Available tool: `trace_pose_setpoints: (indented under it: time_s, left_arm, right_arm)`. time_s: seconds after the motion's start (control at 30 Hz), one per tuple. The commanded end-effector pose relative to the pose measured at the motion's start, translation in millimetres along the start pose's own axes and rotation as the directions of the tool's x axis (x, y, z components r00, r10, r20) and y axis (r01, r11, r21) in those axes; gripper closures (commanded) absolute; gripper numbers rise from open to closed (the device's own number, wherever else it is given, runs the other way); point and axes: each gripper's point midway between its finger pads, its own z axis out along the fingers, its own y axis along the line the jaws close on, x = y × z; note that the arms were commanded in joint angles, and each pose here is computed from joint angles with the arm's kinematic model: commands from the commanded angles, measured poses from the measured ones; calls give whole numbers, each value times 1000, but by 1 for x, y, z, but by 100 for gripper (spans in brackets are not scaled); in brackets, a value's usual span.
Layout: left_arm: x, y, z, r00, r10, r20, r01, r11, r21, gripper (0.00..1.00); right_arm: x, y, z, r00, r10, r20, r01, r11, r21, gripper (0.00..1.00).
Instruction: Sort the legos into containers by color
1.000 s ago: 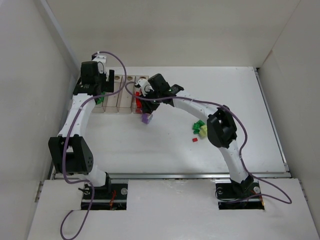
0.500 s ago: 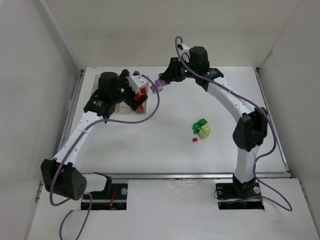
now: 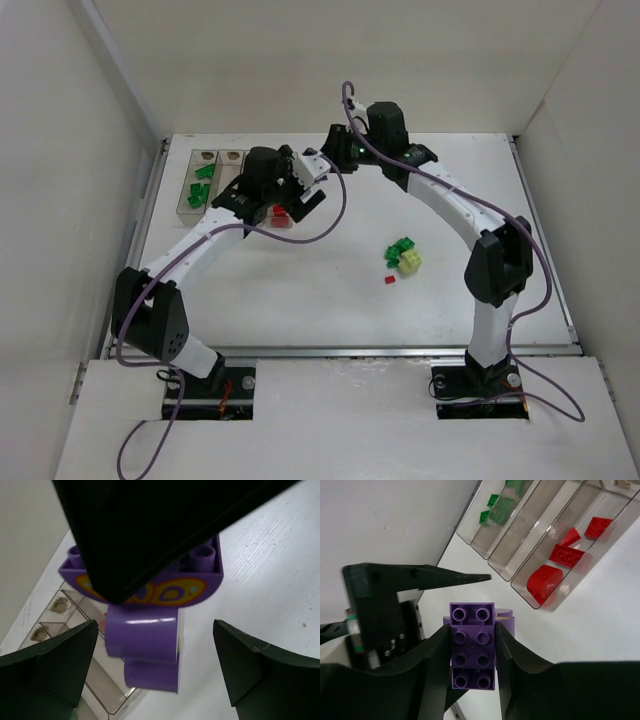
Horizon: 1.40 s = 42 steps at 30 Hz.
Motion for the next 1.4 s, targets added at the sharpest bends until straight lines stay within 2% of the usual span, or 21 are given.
trace_pose_setpoints:
  time_s: [0.0,0.1,0.13,0.23,0.27,0.37,0.4,0.5,0.7,0.77,0.83,0.93,1.03,1.17,1.2,1.37]
  left_arm:
    - [-35,26,-11,997,-2,78,9,996,-93,2]
    - [-42,17,-9,993,-20,114,26,999,-47,14]
    - [-43,16,-9,993,-29,119,34,999,-38,24]
    - [-43,15,-9,992,-40,119,44,998,-37,35]
    - [-43,15,-9,992,-49,119,53,998,-36,44]
    - [-46,16,-12,991,-46,127,52,998,-40,62]
    - [-46,16,-12,991,-46,127,52,998,-40,75]
    - [-41,12,-12,992,-62,108,65,997,-28,100]
    - [-4,22,-30,992,-128,22,130,989,-76,100]
    - [24,23,-38,984,-174,-38,169,981,-97,100]
    - [39,34,-52,979,-198,-46,189,972,-141,100]
    - [63,35,-64,966,-248,-71,233,957,-175,100]
    - [82,44,-78,953,-289,-84,264,937,-228,100]
    - [112,47,-93,932,-344,-114,301,910,-286,100]
    - [120,48,-94,928,-353,-122,304,904,-301,100]
    - [141,41,-102,926,-341,-163,279,908,-313,100]
  right_arm:
    - [-16,44,-8,997,-51,53,56,993,-105,100]
    - [-13,50,-4,997,-58,41,63,989,-131,100]
    - [-15,54,-5,997,-64,44,69,987,-143,100]
    - [-10,54,0,998,-62,31,66,987,-146,100]
    - [-10,54,0,998,-62,31,66,987,-146,100]
    - [-10,54,0,998,-62,31,66,987,-146,100]
    - [-9,55,-1,998,-63,26,66,986,-153,100]
    - [-7,52,2,998,-58,20,61,987,-150,100]
    - [-20,48,12,998,-44,51,50,990,-130,100]
    - [-28,31,20,997,16,76,-10,997,-78,100]
    - [-42,18,27,994,46,101,-39,997,-73,100]
    - [-62,30,35,992,39,123,-23,991,-128,100]
    - [-51,22,66,992,85,95,-71,987,-143,100]
    - [-57,19,103,975,185,119,-159,967,-200,100]
    - [-55,10,117,960,253,119,-221,948,-229,100]
    - [-64,7,130,921,353,162,-290,902,-319,100]
